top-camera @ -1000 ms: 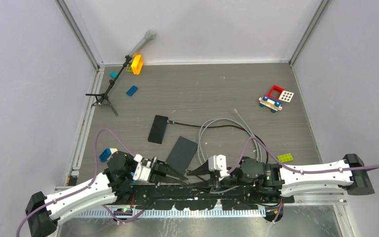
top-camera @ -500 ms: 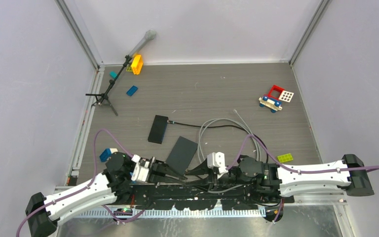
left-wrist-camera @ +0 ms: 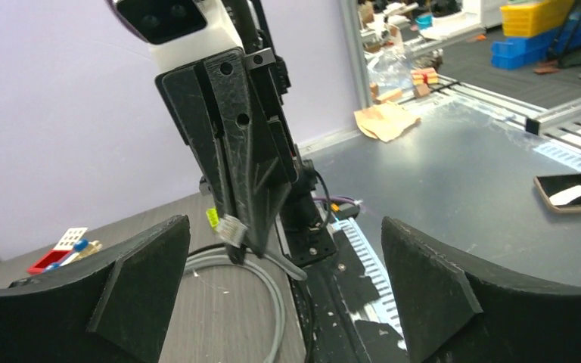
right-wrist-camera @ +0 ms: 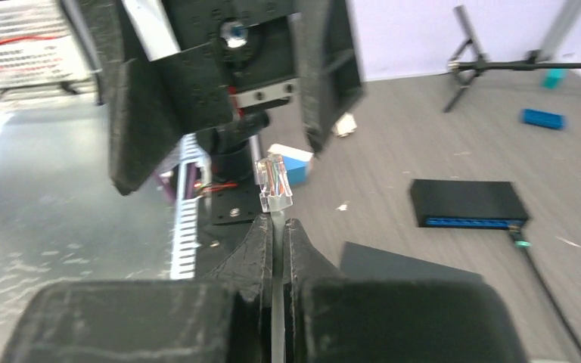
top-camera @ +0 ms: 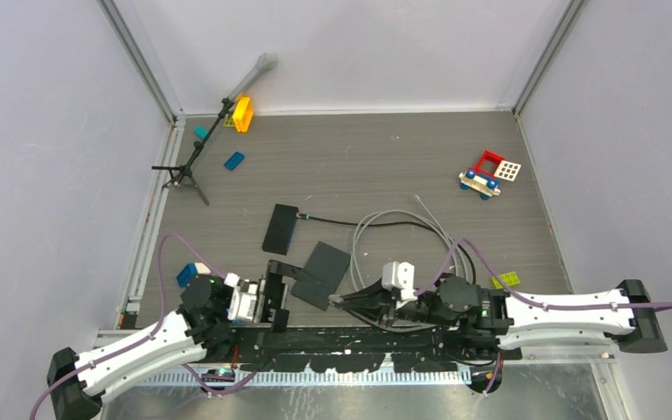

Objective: Insert the plug into the switch port
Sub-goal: Insert the connector into the switch port.

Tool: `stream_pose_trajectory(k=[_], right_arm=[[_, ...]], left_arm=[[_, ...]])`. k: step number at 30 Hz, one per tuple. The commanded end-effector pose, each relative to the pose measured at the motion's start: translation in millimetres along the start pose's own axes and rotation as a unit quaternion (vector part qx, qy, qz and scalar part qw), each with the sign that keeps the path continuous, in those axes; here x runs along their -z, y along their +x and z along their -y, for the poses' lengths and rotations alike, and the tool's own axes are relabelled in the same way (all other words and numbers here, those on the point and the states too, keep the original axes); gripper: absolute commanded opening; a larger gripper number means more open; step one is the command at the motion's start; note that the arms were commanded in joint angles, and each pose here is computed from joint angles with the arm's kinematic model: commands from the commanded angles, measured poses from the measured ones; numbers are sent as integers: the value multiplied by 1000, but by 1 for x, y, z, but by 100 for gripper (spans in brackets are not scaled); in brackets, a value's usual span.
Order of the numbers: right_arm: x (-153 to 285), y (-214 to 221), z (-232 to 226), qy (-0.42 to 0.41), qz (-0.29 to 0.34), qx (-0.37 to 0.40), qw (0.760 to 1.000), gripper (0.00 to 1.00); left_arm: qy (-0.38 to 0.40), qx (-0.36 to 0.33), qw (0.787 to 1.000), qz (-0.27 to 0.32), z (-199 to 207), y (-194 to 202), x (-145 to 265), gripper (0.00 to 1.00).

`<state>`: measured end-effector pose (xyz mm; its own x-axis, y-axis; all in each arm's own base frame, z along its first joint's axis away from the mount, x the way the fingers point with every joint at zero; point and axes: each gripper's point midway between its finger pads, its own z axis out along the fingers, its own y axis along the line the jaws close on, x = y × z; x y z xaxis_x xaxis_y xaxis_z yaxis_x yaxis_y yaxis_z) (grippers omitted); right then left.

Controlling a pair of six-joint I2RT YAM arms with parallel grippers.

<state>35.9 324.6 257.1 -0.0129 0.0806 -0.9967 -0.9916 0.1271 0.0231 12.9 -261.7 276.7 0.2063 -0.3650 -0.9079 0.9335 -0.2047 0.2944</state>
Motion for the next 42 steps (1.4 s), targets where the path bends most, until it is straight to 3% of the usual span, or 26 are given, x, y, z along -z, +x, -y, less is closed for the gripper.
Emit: stream_pose_trajectory(k=[1, 12, 17, 24, 28, 32, 42], right_arm=[[23, -5, 45, 112, -14, 59, 992, 0], [47, 7, 91, 216, -84, 176, 957, 0], [44, 6, 103, 234, -99, 238, 938, 1], [33, 2, 101, 208, -96, 318, 920, 1], [29, -6, 96, 188, -74, 348, 915, 0], [28, -11, 93, 179, -62, 367, 911, 0], [20, -6, 93, 172, -73, 378, 907, 1]], left_arm=[[-56, -4, 998, 10, -12, -6, 7, 100], [-207, 80, 975, -18, -55, 10, 22, 94], [-202, 97, 974, -35, -59, 19, 16, 92], [-231, 94, 968, -9, -72, 18, 16, 91], [-258, 86, 962, 2, -81, 22, 21, 83], [-294, 80, 952, 11, -92, 24, 28, 76], [-286, 76, 955, 23, -99, 21, 18, 74]])
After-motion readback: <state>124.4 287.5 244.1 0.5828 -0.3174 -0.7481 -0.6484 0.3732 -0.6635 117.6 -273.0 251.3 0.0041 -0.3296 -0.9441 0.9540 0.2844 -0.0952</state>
